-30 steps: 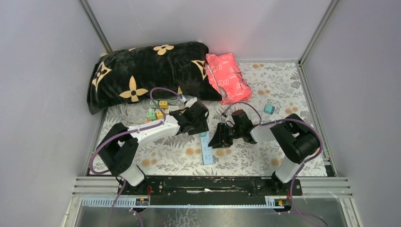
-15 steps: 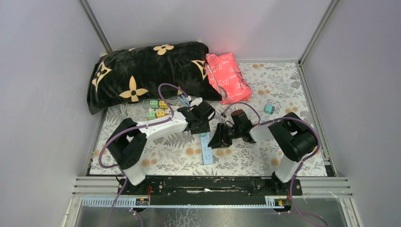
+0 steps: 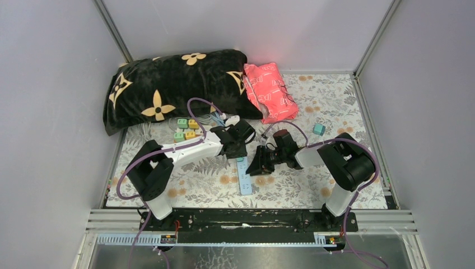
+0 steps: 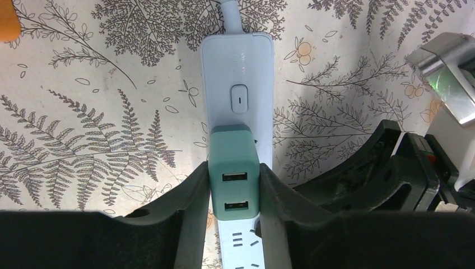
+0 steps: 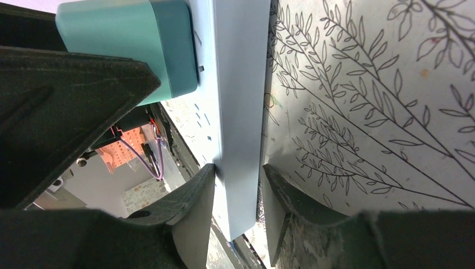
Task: Insert the plug
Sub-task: Press the plug into the socket.
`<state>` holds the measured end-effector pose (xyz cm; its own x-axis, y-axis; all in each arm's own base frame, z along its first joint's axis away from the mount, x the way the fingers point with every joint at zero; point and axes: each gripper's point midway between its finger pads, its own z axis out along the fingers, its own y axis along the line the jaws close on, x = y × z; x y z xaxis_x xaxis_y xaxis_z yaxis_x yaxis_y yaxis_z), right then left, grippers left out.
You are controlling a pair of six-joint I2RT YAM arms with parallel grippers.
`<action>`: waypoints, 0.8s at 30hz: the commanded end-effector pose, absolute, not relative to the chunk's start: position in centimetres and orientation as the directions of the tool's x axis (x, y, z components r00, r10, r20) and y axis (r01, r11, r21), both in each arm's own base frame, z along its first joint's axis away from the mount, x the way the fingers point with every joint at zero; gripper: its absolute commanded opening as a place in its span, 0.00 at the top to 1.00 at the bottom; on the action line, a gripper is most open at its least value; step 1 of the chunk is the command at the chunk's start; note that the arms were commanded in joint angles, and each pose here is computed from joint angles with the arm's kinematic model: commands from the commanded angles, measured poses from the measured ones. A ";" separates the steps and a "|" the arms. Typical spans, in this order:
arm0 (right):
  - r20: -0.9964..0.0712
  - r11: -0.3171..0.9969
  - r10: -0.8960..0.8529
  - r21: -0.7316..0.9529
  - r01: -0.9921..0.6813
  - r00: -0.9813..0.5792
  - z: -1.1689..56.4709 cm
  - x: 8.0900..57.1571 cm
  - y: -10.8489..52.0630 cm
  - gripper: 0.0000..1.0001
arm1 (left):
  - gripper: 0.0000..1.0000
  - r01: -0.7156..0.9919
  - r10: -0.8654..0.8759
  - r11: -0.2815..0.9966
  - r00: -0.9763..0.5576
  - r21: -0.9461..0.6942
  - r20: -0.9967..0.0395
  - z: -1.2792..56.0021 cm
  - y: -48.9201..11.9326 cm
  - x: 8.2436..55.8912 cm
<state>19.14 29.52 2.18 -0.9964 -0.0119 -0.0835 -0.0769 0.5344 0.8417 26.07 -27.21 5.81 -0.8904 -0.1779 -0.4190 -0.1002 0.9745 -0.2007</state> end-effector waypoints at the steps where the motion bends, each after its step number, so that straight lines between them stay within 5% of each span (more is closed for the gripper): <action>1: -0.113 0.540 -0.022 0.835 -0.106 -0.993 2.4 19.7 30.0 0.57 | 0.68 -0.098 -0.169 0.979 -0.880 -0.178 -0.444 6.2 -27.3 26.6; 17: -0.097 0.563 -0.025 0.821 -0.094 -0.995 1.8 19.7 30.1 0.66 | 0.93 -0.052 -0.040 0.998 -0.929 0.022 -0.369 0.7 -27.1 23.4; 24: -0.103 0.561 -0.025 0.822 -0.099 -0.994 2.0 19.7 30.1 0.68 | 0.95 -0.059 -0.045 0.998 -0.938 0.030 -0.343 -0.6 -26.6 22.6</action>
